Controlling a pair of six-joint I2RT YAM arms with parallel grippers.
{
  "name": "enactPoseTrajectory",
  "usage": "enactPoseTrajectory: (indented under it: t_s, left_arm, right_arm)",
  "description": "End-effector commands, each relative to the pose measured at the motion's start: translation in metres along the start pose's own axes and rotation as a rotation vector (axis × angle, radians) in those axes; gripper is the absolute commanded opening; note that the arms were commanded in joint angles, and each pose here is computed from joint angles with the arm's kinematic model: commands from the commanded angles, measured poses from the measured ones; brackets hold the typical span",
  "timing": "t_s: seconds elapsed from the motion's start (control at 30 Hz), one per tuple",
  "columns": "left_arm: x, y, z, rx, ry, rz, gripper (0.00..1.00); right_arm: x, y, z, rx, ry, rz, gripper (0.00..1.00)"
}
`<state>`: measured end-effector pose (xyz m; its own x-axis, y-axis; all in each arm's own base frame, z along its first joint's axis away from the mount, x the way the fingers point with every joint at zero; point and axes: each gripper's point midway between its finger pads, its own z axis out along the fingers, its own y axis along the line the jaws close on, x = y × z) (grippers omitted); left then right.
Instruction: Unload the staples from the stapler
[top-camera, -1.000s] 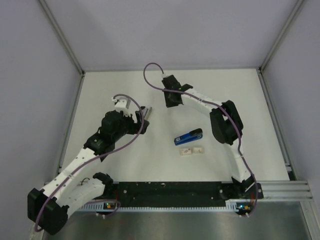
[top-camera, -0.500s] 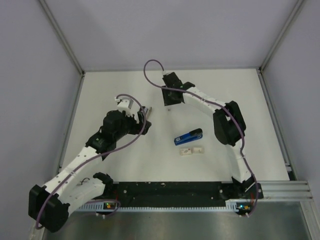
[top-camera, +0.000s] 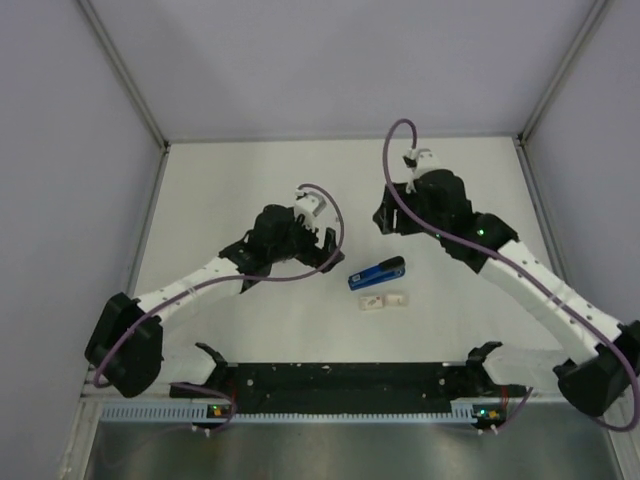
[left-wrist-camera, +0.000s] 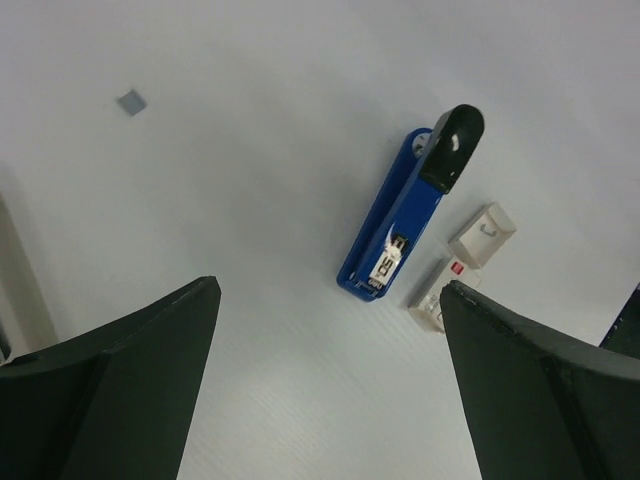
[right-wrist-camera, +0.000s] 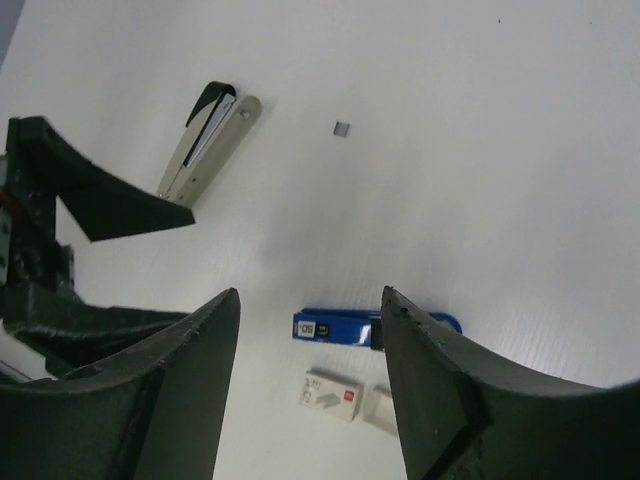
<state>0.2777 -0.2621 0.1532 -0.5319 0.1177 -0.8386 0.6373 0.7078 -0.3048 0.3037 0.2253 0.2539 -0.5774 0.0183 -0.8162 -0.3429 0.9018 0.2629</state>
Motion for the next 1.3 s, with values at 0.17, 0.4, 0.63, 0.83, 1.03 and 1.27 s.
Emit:
enactPoseTrajectory:
  t_s: [0.17,0.4,0.63,0.83,1.03,1.27]
  left_arm:
    - [-0.043,-0.081,0.051,0.419,-0.057,0.33,0.98]
    - [-0.036,-0.105,0.079,0.506,0.005,0.485,0.98]
    - [-0.009,-0.112,0.114,0.493,0.08,0.512,0.98]
    - [0.005,-0.111,0.144,0.437,0.109,0.551,0.98]
    - [0.012,-0.109,0.161,0.423,0.135,0.56,0.98]
    - [0.025,-0.098,0.174,0.386,0.209,0.556,0.88]
  right_arm:
    - [0.043,-0.014,-0.069,-0.053,-0.024,0.088,0.62]
    - [0.079,-0.013,-0.093,-0.134,-0.01,0.135,0.63]
    - [0.083,-0.017,-0.111,-0.148,-0.037,0.132,0.64]
    - [0.088,-0.017,-0.122,-0.171,-0.045,0.122,0.64]
    - [0.093,-0.018,-0.127,-0.18,-0.047,0.114,0.65]
    - [0.095,-0.021,-0.127,-0.172,-0.046,0.104,0.66]
